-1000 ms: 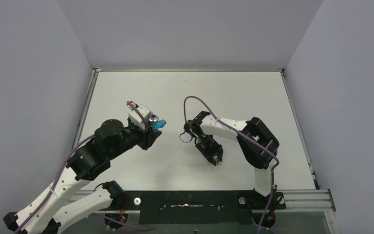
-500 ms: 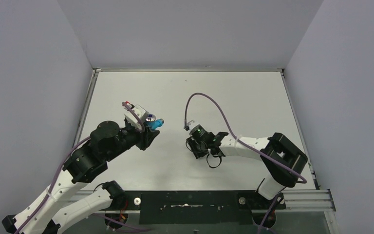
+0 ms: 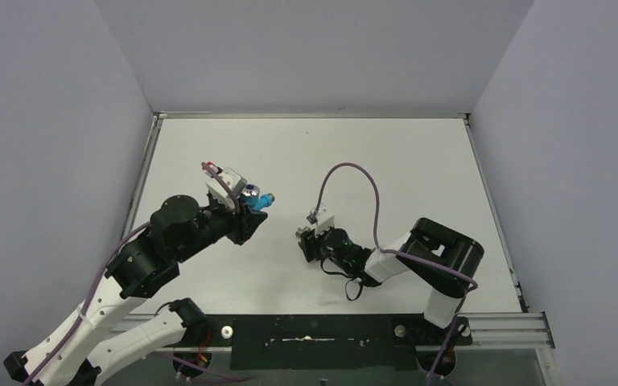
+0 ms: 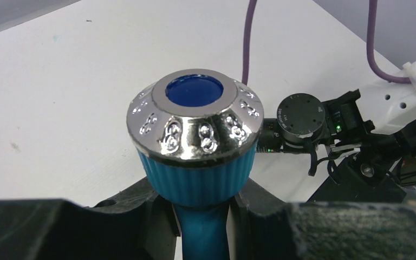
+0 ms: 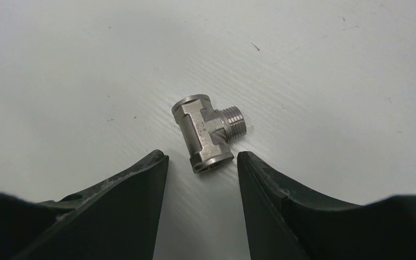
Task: Install the water faucets
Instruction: Adjust the adaptor at the center of the board.
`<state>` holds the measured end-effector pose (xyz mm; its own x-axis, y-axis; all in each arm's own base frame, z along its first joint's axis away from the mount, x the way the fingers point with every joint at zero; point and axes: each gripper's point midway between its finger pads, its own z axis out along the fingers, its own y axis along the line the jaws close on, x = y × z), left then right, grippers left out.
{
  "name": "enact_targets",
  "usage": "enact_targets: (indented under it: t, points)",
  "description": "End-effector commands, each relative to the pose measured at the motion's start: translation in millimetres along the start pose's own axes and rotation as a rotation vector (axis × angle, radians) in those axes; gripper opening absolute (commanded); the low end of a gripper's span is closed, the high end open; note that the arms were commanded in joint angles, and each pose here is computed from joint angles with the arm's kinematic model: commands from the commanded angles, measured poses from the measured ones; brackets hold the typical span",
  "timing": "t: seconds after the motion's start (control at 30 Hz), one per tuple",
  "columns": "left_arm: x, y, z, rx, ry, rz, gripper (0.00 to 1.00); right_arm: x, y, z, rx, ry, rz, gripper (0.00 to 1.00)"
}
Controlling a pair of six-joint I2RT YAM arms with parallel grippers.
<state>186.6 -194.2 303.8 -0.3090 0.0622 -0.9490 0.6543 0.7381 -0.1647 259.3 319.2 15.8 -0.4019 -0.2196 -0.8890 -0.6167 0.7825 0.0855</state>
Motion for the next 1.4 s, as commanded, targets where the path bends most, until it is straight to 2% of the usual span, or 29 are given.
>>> enact_targets:
  t: [0.0,0.27,0.73,0.87,1.03,1.17,1.3,1.37]
  points:
    - [-44,-14,-11,0.056,-0.122,-0.017,0.0,24,-7,-12,-0.008,-0.042,0.034,0.52]
    - [-38,-17,-6,0.073,-0.103,-0.03,0.0,33,-7,-17,-0.037,-0.069,-0.011,0.51]
    - [-37,-20,-4,0.09,-0.094,-0.038,0.0,48,-3,-5,-0.071,-0.042,-0.053,0.47]
    - [-35,-20,-4,0.091,-0.092,-0.038,0.0,49,0,1,-0.089,-0.028,-0.073,0.39]
    - [-34,-20,-4,0.089,-0.094,-0.04,0.0,45,3,-1,-0.099,-0.019,-0.086,0.16]
    - [-31,-18,-4,0.083,-0.096,-0.04,0.0,23,0,-14,-0.075,-0.029,-0.083,0.0]
    - [-26,-15,-3,0.071,-0.082,-0.034,0.0,-12,-11,-34,0.016,-0.004,-0.051,0.0]
    - [-25,-13,-3,0.061,-0.082,-0.029,0.0,-28,-17,-48,0.064,0.058,-0.058,0.0]
